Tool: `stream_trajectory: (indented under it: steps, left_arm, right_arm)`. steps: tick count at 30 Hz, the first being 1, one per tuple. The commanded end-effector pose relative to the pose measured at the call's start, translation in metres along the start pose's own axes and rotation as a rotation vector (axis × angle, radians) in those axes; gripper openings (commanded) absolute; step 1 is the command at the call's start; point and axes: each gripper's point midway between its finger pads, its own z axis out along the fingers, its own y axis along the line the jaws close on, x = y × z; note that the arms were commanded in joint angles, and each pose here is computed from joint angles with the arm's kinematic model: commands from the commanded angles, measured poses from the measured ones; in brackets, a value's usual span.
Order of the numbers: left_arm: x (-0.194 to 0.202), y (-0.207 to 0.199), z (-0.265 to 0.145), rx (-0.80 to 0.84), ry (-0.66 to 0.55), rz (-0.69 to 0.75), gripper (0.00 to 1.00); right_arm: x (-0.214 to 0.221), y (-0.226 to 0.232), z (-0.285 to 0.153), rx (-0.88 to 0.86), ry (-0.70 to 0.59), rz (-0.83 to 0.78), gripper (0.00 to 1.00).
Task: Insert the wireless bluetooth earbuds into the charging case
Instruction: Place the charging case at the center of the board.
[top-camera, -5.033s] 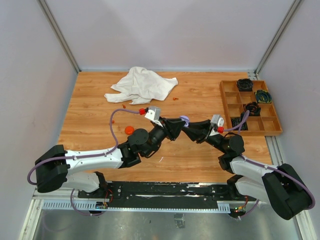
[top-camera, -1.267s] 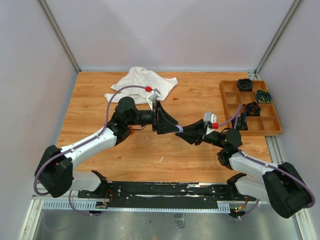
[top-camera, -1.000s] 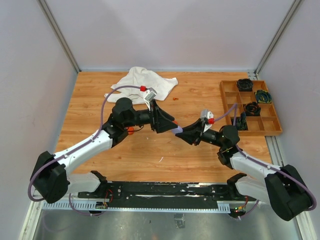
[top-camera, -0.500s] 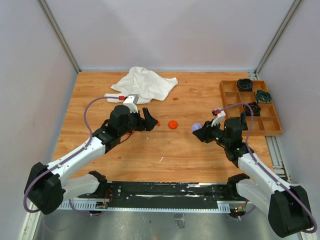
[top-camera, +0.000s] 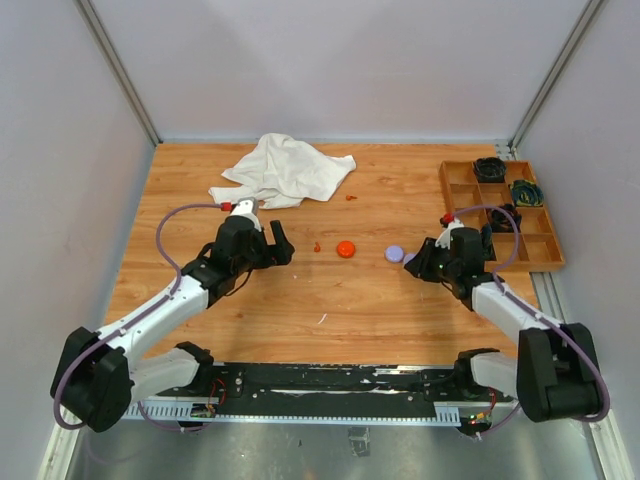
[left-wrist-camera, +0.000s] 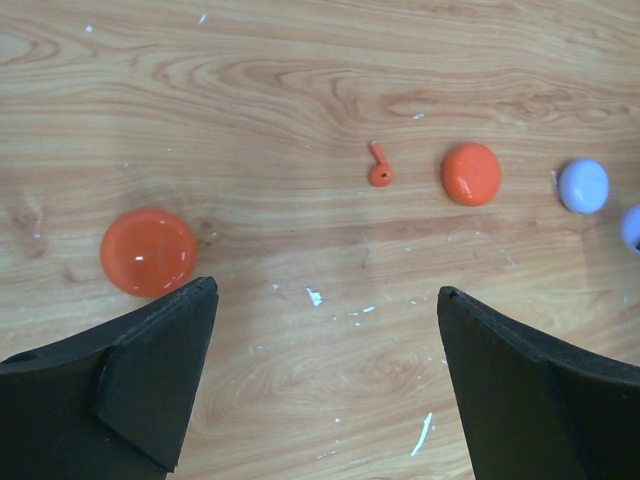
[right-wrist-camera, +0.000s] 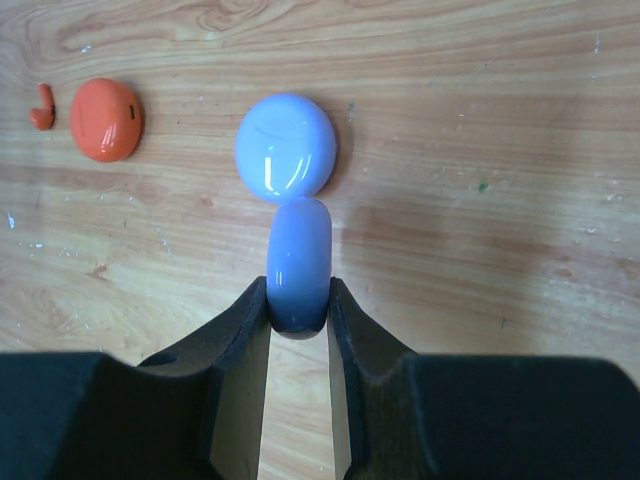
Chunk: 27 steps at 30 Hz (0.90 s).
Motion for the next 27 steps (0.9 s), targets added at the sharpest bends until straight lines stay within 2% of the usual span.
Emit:
stream_trajectory:
  steps: [1,10,15,18,24,27]
  left_arm:
    - [0.008,0.019,0.007,-0.065,0.018,-0.033,0.97]
    - [0.008,0.037,0.014,-0.128,0.027,-0.045,0.98]
    - [0.009,0.044,0.016,-0.165,0.027,-0.039,0.98]
    - [0.007,0.047,0.018,-0.190,0.030,-0.042,0.98]
    - [0.009,0.047,0.021,-0.192,0.040,-0.049,0.97]
    - [0.011,0.054,0.021,-0.231,0.051,-0.044,0.97]
  right_arm:
    - [-0.017,-0.011,0.009,0.034,0.005,0.058,0.06]
    - [-0.012,-0.017,0.029,-0.019,0.096,0.114,0.21]
    - [-0.007,-0.024,0.027,-0.012,0.111,0.142,0.41]
    - [-0.006,-0.031,0.022,0.030,0.105,0.133,0.58]
    - [-0.003,-0.036,0.008,0.077,0.102,0.098,0.78]
    - [-0.004,-0.033,-0.002,0.083,0.084,0.081,0.92]
